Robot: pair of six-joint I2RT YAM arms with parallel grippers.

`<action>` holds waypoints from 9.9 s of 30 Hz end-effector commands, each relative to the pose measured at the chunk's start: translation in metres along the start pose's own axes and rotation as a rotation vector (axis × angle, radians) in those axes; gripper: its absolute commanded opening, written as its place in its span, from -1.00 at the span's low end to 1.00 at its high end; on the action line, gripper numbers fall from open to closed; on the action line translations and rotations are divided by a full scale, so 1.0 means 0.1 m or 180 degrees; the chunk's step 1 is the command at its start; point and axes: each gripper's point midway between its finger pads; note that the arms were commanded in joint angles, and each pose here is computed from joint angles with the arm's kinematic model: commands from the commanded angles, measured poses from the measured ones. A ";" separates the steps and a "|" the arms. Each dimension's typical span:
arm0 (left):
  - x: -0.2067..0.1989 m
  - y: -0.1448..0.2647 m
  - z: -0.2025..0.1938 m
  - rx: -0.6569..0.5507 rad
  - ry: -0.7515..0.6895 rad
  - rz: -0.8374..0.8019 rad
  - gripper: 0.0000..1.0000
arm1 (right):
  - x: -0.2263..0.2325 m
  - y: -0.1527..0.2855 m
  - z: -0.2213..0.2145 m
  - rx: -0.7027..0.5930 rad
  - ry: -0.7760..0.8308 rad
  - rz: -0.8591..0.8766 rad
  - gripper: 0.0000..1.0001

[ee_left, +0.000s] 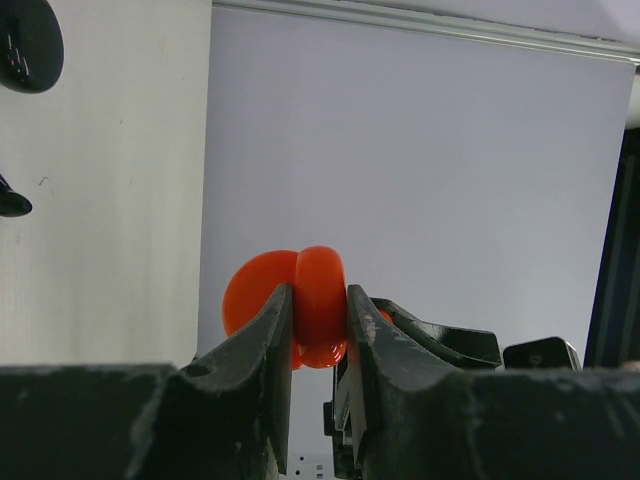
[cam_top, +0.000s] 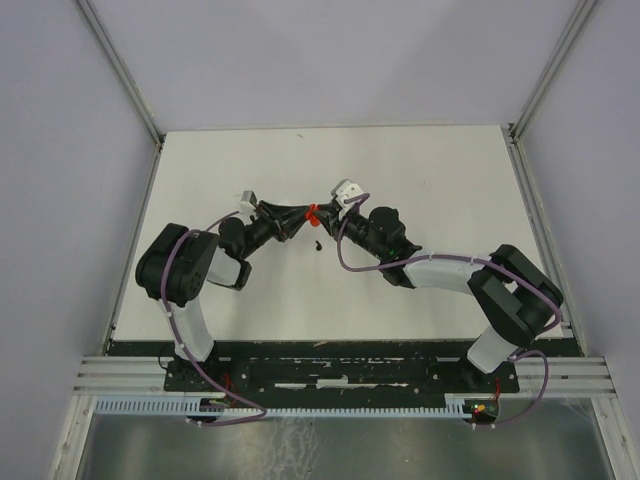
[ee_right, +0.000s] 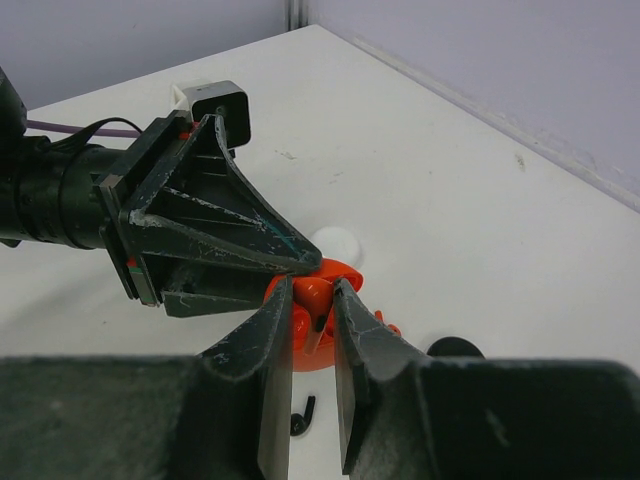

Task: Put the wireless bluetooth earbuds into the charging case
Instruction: Place the earbud in the charging case, then pick up the earbud from the center of the board.

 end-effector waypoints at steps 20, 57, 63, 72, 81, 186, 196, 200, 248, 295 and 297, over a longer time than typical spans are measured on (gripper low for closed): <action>-0.25 -0.03 -0.15 0.0228 -0.0112 -0.0224 -0.94 | -0.02 -0.08 0.14 -0.0216 0.0093 0.0002 -0.97; -0.40 -0.06 -0.10 0.0163 -0.0060 -0.0361 -0.94 | 0.03 -0.07 -0.02 -0.0127 0.0027 0.0069 -0.87; -0.39 -0.10 -0.06 0.0138 -0.0047 -0.0358 -0.94 | 0.05 -0.05 -0.02 -0.0101 0.0000 0.0103 -0.69; -0.36 -0.14 -0.02 0.0101 -0.0069 -0.0323 -0.94 | 0.03 0.00 0.11 -0.0184 -0.0015 0.0055 -0.35; -0.26 -0.18 0.01 0.0073 -0.0077 -0.0250 -0.94 | -0.16 0.18 0.54 -0.0462 -0.0085 -0.0294 0.07; -0.24 0.64 0.59 -0.0506 -0.0326 -0.0142 -0.94 | -0.37 -0.67 -1.23 0.2158 -0.1139 -0.0256 0.31; -0.25 0.64 0.59 -0.0505 -0.0339 -0.0147 -0.94 | -0.65 -0.74 -0.82 0.2074 -0.0979 -0.0732 0.15; -0.27 0.64 0.58 -0.0509 -0.0337 -0.0167 -0.94 | -0.76 -0.77 -0.86 0.2282 -0.0931 -0.0928 0.14; -0.25 0.62 0.61 -0.0501 -0.0332 -0.0211 -0.94 | -0.79 -0.78 -1.67 0.2921 -0.0946 -0.0998 -0.10; -0.16 0.47 0.50 -0.0336 -0.0237 -0.0116 -0.94 | -0.86 -0.52 0.13 0.0252 -0.0556 -0.0934 -0.98; -0.14 0.41 0.44 -0.0273 -0.0225 -0.0112 -0.94 | -0.76 -0.38 0.26 -0.0103 -0.0436 -0.0742 -0.98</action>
Point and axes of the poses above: each gripper's point midway between its finger pads, its own y axis back along the fingers, its own x axis along the line the jaws close on, z = x × y, and after that the axes turned 6 degrees about -y, right-handed
